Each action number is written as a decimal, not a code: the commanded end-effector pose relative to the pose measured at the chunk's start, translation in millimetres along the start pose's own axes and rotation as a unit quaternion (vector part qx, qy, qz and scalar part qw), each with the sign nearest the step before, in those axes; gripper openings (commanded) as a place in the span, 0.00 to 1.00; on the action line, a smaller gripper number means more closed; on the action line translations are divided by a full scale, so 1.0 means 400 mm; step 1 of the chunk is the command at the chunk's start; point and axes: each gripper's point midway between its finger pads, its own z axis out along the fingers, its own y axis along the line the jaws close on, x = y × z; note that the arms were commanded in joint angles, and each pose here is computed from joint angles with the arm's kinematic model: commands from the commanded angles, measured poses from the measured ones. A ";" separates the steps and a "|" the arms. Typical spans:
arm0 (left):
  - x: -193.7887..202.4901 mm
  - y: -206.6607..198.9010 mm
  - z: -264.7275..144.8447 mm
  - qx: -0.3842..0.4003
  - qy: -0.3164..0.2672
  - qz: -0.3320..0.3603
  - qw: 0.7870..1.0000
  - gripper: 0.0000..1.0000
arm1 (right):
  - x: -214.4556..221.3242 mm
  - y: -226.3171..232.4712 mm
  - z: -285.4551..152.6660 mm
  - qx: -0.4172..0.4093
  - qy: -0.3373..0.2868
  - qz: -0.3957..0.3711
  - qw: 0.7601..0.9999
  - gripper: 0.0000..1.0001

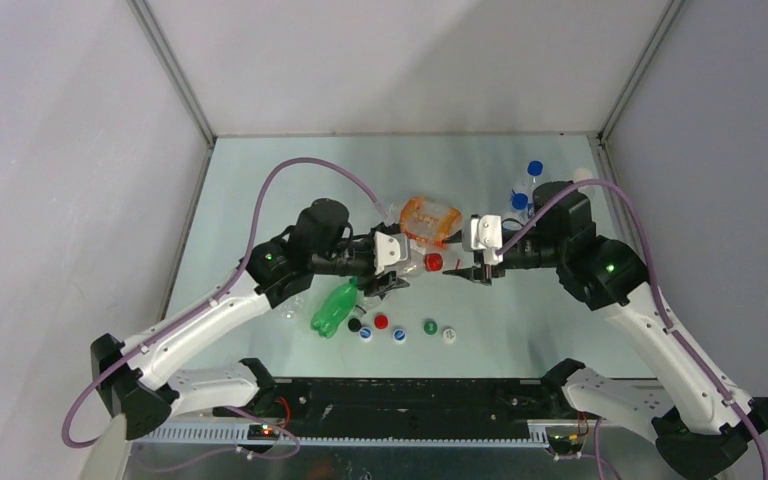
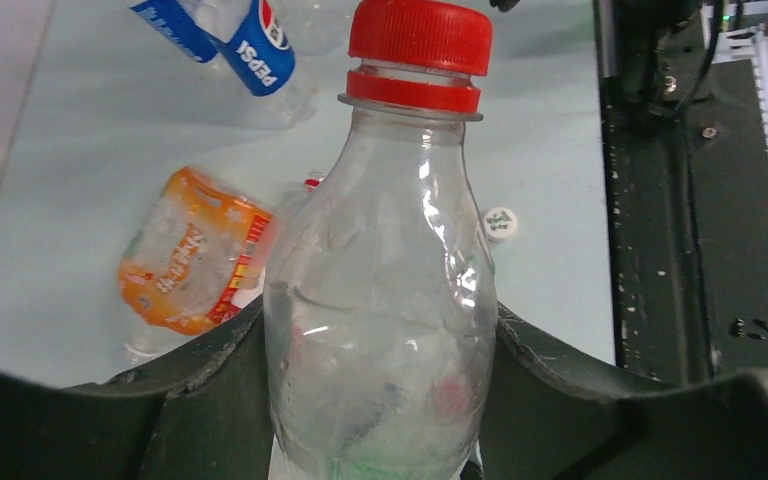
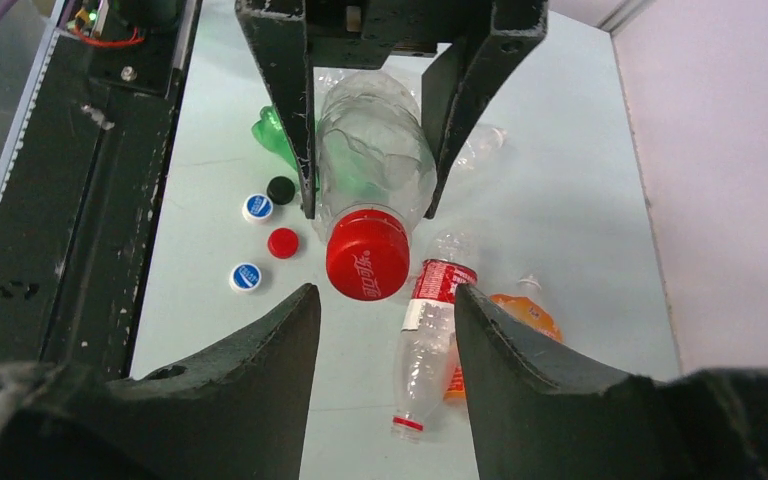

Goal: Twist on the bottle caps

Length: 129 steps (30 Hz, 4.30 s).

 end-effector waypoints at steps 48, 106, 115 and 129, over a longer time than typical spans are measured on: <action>0.006 0.108 -0.014 -0.172 -0.016 0.055 0.984 0.18 | -0.021 -0.136 0.030 0.116 -0.044 0.277 0.953 0.58; 0.040 0.243 -0.017 -0.420 0.086 0.204 0.880 0.18 | 0.111 -0.213 0.127 0.176 -0.037 0.693 0.698 0.00; 0.069 0.155 0.000 -0.227 0.055 0.099 0.967 0.18 | 0.037 -0.186 0.035 0.153 -0.037 0.393 0.906 0.50; -0.002 0.013 0.013 0.029 0.016 -0.011 0.999 0.19 | 0.014 -0.045 0.019 0.013 -0.004 0.021 1.000 0.58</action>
